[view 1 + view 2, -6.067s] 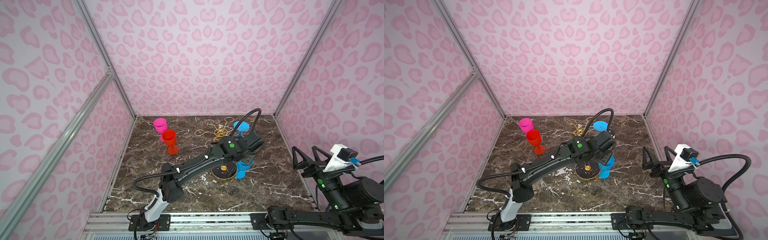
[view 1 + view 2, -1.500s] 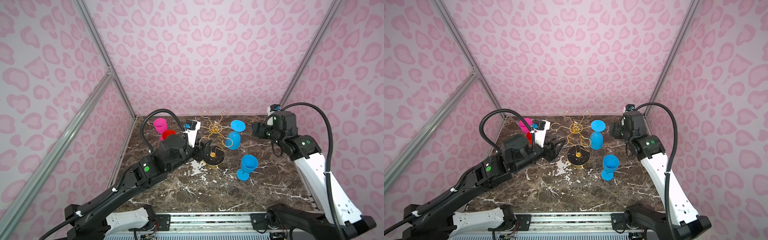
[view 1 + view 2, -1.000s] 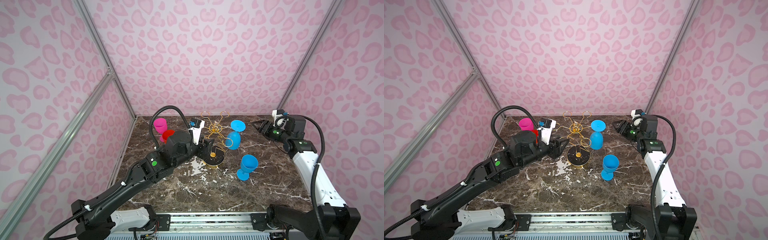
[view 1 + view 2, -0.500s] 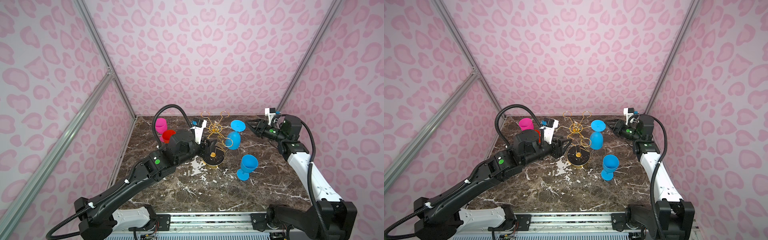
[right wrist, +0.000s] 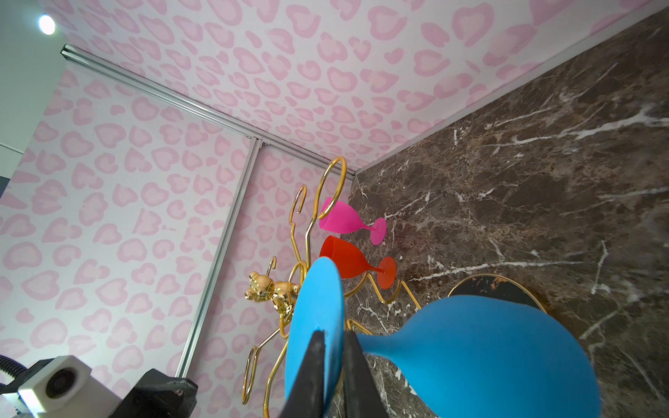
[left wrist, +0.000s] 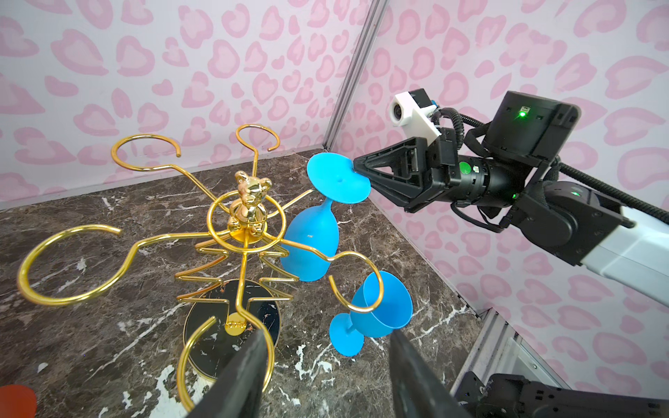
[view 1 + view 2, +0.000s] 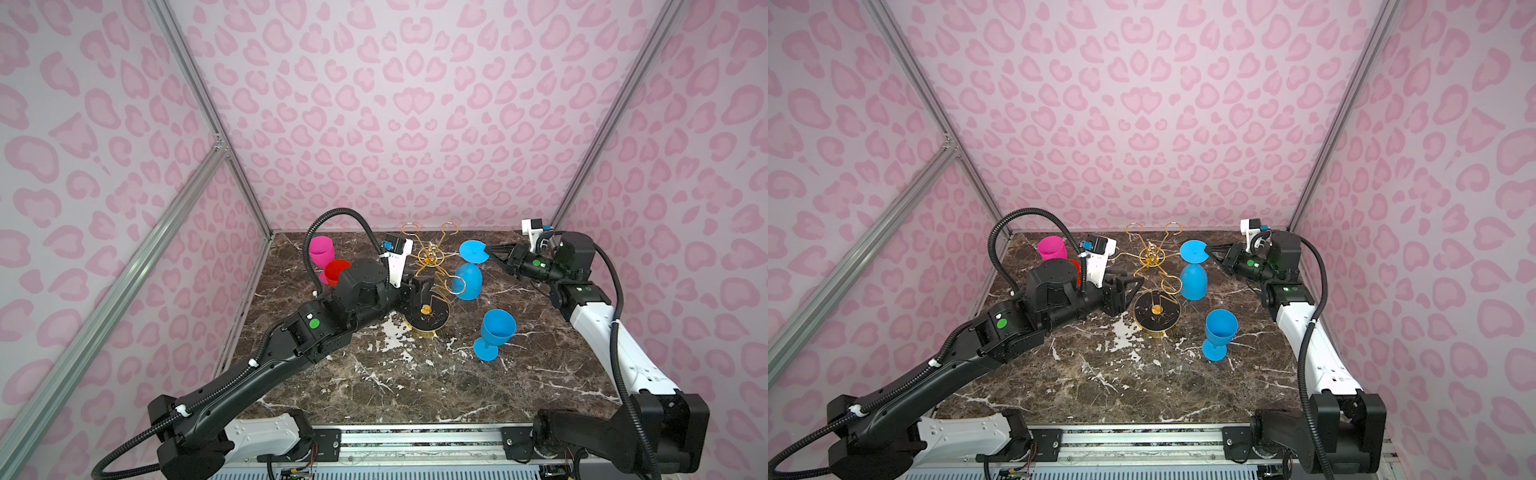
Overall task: Take the wine glass off the wine glass rack
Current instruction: Pick up the wine glass from the wine glass rack.
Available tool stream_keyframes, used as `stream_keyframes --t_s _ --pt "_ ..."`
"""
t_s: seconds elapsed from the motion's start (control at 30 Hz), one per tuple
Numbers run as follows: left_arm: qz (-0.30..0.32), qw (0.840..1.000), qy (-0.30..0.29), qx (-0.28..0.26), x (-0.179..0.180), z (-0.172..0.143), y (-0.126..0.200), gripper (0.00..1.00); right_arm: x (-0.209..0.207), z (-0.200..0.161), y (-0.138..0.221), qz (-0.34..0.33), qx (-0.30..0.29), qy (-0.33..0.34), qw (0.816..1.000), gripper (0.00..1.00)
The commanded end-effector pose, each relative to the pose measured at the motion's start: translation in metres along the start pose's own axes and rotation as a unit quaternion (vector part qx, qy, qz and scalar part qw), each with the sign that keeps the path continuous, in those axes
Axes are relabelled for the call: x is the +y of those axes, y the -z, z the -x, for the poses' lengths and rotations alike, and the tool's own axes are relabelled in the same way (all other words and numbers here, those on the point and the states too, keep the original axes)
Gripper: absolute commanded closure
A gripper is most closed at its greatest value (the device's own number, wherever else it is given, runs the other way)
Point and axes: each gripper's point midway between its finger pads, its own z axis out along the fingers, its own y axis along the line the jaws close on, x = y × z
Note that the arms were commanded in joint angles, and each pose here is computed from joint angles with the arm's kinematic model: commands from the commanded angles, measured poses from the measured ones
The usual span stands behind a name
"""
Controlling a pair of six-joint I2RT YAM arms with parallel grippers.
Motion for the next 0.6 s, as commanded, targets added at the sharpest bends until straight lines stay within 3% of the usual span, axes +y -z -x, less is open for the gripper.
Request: stream_keyframes --t_s 0.0,0.07,0.57 --pt "-0.010 1.000 0.002 -0.022 -0.005 0.012 0.004 0.44 0.005 0.001 -0.002 0.014 0.001 0.011 1.000 0.95" --pt "-0.008 1.000 0.002 -0.022 -0.004 0.013 0.005 0.44 0.005 0.002 -0.002 0.013 0.001 0.010 1.000 1.00" --pt "-0.010 1.000 0.005 -0.022 -0.004 0.011 0.007 0.44 0.028 0.000 -0.011 0.042 0.006 -0.001 0.999 1.00"
